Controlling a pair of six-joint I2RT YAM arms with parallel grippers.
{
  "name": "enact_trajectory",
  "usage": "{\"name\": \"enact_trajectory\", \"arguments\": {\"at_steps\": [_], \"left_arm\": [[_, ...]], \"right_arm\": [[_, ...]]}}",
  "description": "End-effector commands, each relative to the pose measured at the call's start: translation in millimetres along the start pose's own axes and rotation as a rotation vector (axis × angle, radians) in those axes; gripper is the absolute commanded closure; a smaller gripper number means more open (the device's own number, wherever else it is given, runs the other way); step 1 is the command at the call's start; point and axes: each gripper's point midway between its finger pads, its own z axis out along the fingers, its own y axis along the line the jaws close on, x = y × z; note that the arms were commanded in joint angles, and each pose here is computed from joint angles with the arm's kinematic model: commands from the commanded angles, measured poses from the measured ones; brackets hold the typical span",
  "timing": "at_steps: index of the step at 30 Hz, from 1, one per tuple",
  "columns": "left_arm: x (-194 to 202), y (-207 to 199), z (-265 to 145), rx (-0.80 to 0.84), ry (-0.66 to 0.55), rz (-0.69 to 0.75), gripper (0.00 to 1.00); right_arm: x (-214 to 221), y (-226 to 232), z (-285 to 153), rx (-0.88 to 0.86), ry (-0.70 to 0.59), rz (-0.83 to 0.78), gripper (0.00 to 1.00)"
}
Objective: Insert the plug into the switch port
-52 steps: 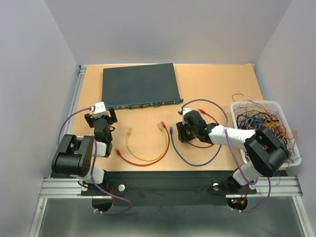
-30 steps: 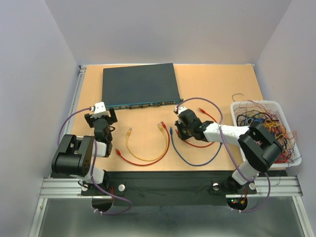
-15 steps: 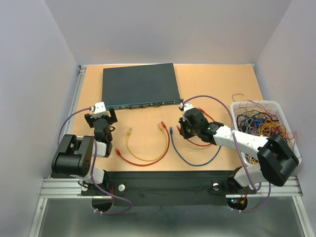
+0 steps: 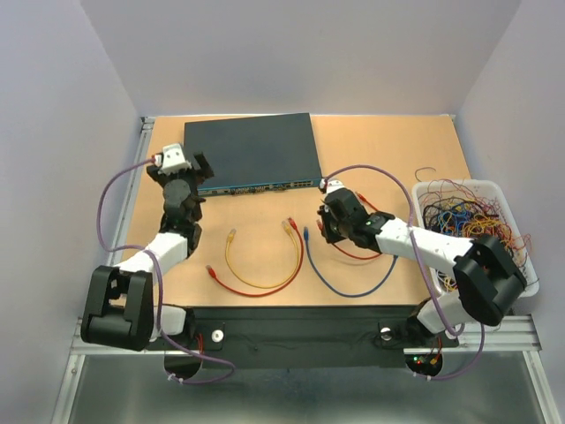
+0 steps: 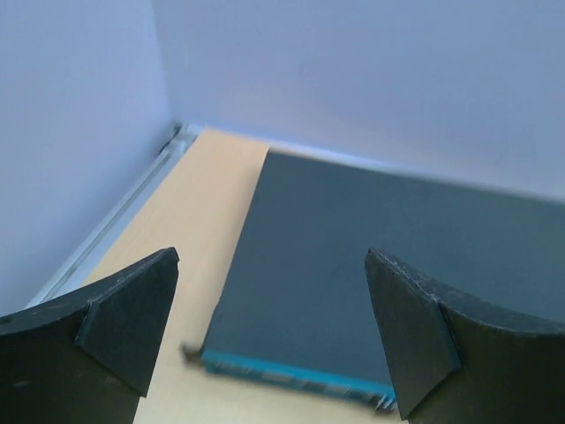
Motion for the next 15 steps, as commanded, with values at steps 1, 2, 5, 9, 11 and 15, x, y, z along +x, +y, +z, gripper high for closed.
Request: {"name": "enact_trajectory", "arguments": {"at_steps": [1,2,5,9,11,15], "left_arm": [[-15,-26,19,0.046,0.072,-0.122,0.01],[-3,-32,27,0.056,0.117,-0.193,0.01],[2,-58,48,0.197,0.176,-0.236,0.01],[4,-32,77,0.105,0.200,-0.232,0.01],[13,-15,89,0.039,0.230,-0.224,0.01],[47,19,91,0.002,0.326,-0.290,0.02]], "right_arm": [[-38,5,7,0.033,-0.072,-0.001,1.00],[-37,6,13,0.038,-0.058,-0.009,1.00],[-52,9,19,0.044,-0.075,-0.015,1.00],[-59,5,35,0.090,-0.070,-0.036,1.00],[-68,5,39,0.098,-0.081,-0.034,1.00],[-75,-4,54,0.134,-0.072,-0.022,1.00]]}}
